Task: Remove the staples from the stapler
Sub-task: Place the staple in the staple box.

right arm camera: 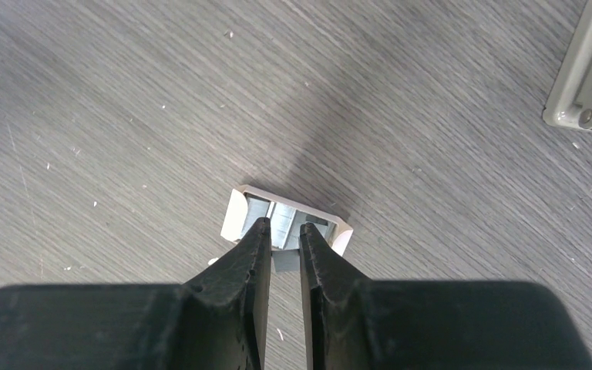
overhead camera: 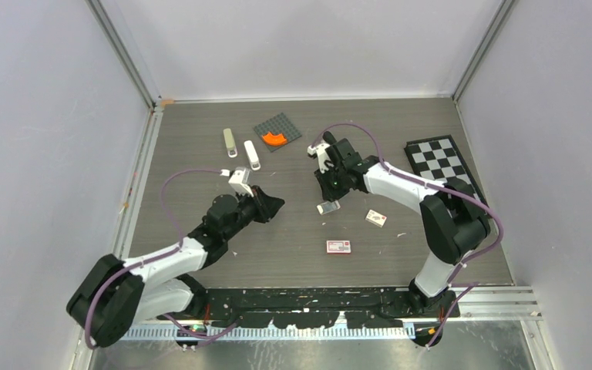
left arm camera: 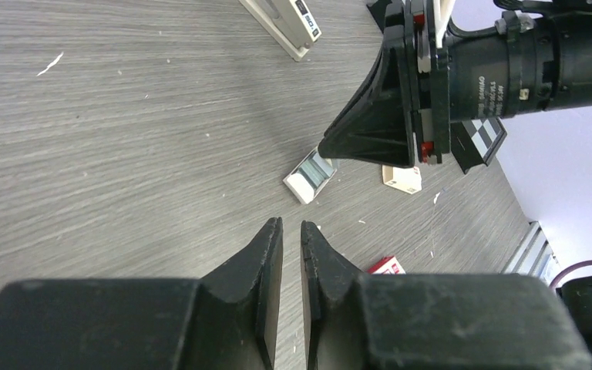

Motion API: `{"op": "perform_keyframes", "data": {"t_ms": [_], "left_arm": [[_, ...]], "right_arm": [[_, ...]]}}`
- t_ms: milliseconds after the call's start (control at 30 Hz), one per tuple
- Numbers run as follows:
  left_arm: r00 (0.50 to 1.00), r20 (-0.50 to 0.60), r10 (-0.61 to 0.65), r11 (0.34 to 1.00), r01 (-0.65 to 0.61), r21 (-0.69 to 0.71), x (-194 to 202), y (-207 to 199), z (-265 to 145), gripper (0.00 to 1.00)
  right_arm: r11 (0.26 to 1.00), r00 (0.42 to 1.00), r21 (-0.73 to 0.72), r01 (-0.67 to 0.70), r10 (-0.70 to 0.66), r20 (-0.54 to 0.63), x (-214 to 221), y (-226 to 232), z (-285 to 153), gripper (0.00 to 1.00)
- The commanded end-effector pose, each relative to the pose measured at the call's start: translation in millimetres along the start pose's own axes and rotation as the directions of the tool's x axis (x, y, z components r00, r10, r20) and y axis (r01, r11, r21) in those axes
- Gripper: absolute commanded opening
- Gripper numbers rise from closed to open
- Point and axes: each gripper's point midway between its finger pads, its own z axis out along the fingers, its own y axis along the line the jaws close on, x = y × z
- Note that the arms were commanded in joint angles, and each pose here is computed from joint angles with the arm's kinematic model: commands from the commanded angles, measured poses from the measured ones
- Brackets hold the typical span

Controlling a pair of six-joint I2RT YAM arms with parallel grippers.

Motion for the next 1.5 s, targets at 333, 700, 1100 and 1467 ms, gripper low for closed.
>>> {"op": "perform_keyframes", "data": {"t_ms": [333, 700, 1100, 1467], "left_arm": [[1.0, 0.026, 0.008, 0.998, -0.006, -0.055, -1, 11, -30, 0.18], [1.0, 0.028, 0.0, 0.999, 0.001, -0.053, 1, 11, -30, 0.18], [0.999, 0.033, -0.003, 0.999, 0.004, -0.051, 0, 11, -31, 0.18], [0.999, 0.032, -0.003, 0.999, 0.004, -0.051, 0, 11, -30, 0.18]], "right_arm": [[0.995, 0.994, 0.045, -0.093, 0.09, 0.056, -4, -2, 11, 0.23], [0.994, 0.993, 0.033, -0.105, 0.103, 0.051, 0, 2, 12, 0.23], [0.994, 0.994, 0.047, -0.101, 0.099, 0.041, 4, 1, 15, 0.24], [0.994, 0.995, 0.052, -0.095, 0.094, 0.028, 7, 1, 19, 0.25]]}}
